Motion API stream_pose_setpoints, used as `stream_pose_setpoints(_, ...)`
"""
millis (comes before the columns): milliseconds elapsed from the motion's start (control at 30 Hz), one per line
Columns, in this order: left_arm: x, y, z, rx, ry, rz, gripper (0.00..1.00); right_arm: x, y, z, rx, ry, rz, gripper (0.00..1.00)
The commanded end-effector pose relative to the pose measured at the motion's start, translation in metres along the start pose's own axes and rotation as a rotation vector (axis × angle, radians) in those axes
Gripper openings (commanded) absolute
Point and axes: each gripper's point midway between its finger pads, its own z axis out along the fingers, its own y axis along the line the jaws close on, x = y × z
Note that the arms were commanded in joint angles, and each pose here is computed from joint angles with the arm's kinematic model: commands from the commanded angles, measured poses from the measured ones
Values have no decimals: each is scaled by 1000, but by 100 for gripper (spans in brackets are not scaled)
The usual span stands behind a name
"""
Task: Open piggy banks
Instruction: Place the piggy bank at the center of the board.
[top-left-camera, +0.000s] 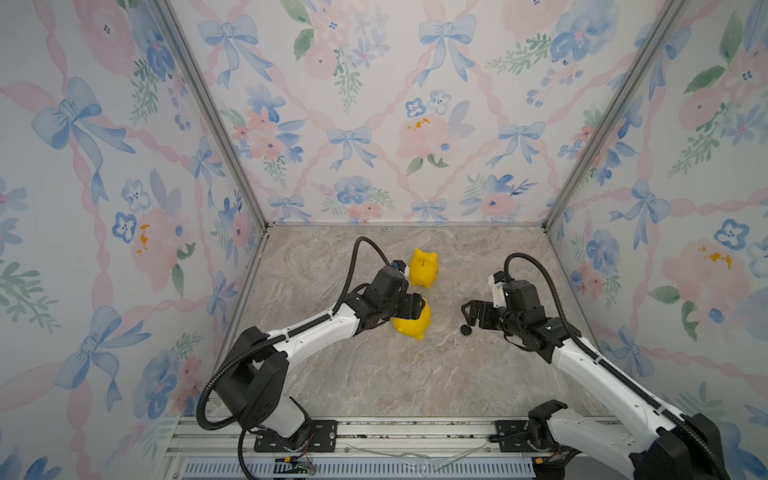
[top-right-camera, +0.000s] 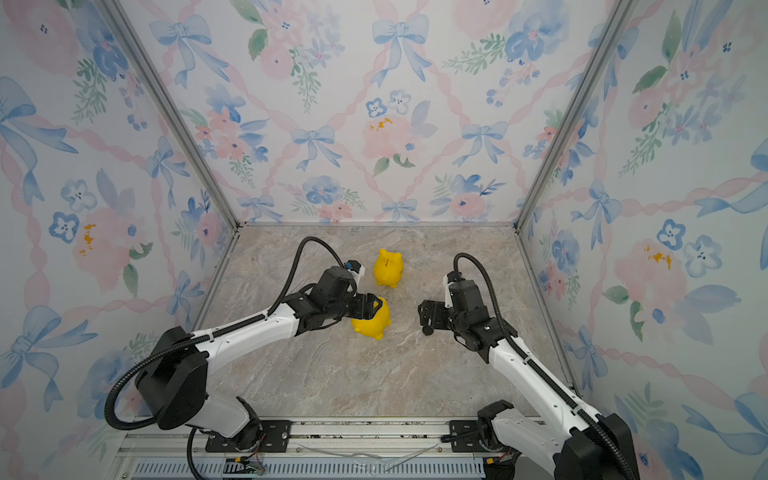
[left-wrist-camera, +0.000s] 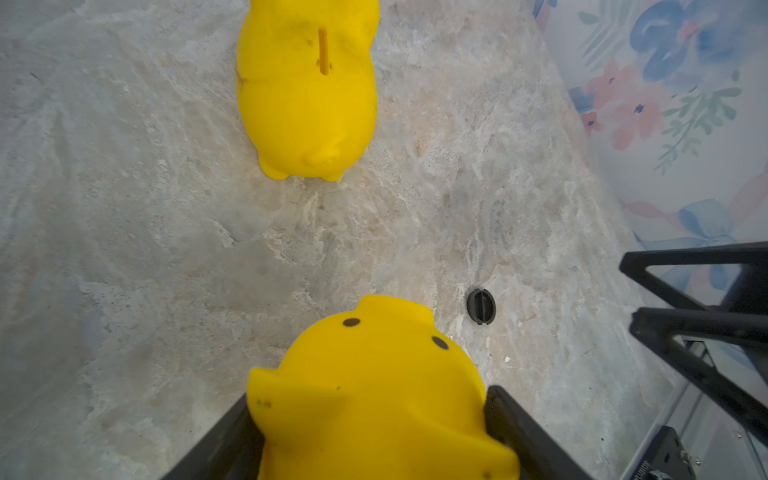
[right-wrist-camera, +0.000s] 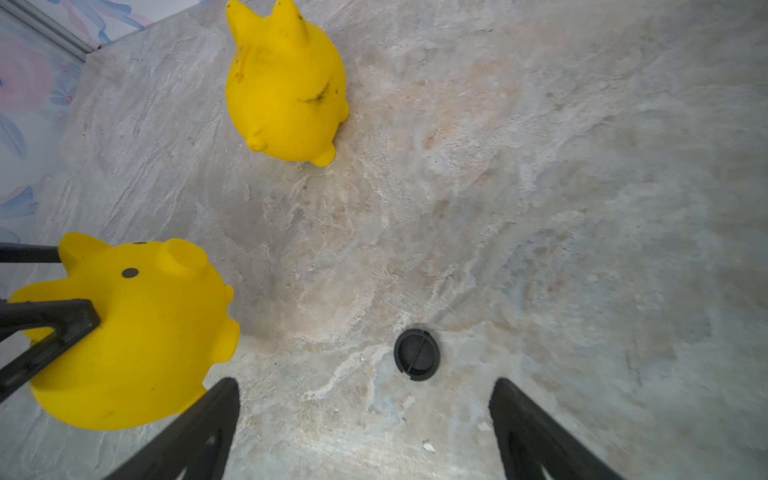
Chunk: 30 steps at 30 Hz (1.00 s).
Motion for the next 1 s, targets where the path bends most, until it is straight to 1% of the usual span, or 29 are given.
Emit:
stream_pose_setpoints(0, -2, 5, 6, -155, 9, 61, 56, 18, -43, -9, 165, 16, 59, 96)
stream_pose_setpoints(100, -4, -12, 19, -186, 14, 99, 56, 25, -67, -14, 261, 20, 113, 96)
stream_pose_setpoints(200, -4, -29, 37, -204, 32, 137, 57, 31, -82, -18, 308, 16, 156, 96)
stream_pose_setpoints(333, -2, -47, 58, -222, 51, 170, 57, 36, -84, -22, 299, 2, 167, 96)
stream_pose_setpoints(467, -4, -64, 72, -217, 59, 190, 61, 40, -83, -25, 279, -7, 154, 96)
stream_pose_setpoints(633, -3, -69, 80, -223, 70, 181, 65, 43, -81, -25, 255, -7, 144, 96)
stream_pose_setpoints(700, -3, -70, 81, -219, 71, 177, 69, 42, -78, -24, 238, -9, 142, 96)
stream_pose_setpoints(867, -5, -74, 79, -204, 68, 169, 87, 35, -61, -21, 143, -32, 116, 96)
stream_pose_setpoints(967, -12, -73, 73, -202, 52, 163, 92, 32, -58, -20, 129, -32, 108, 96)
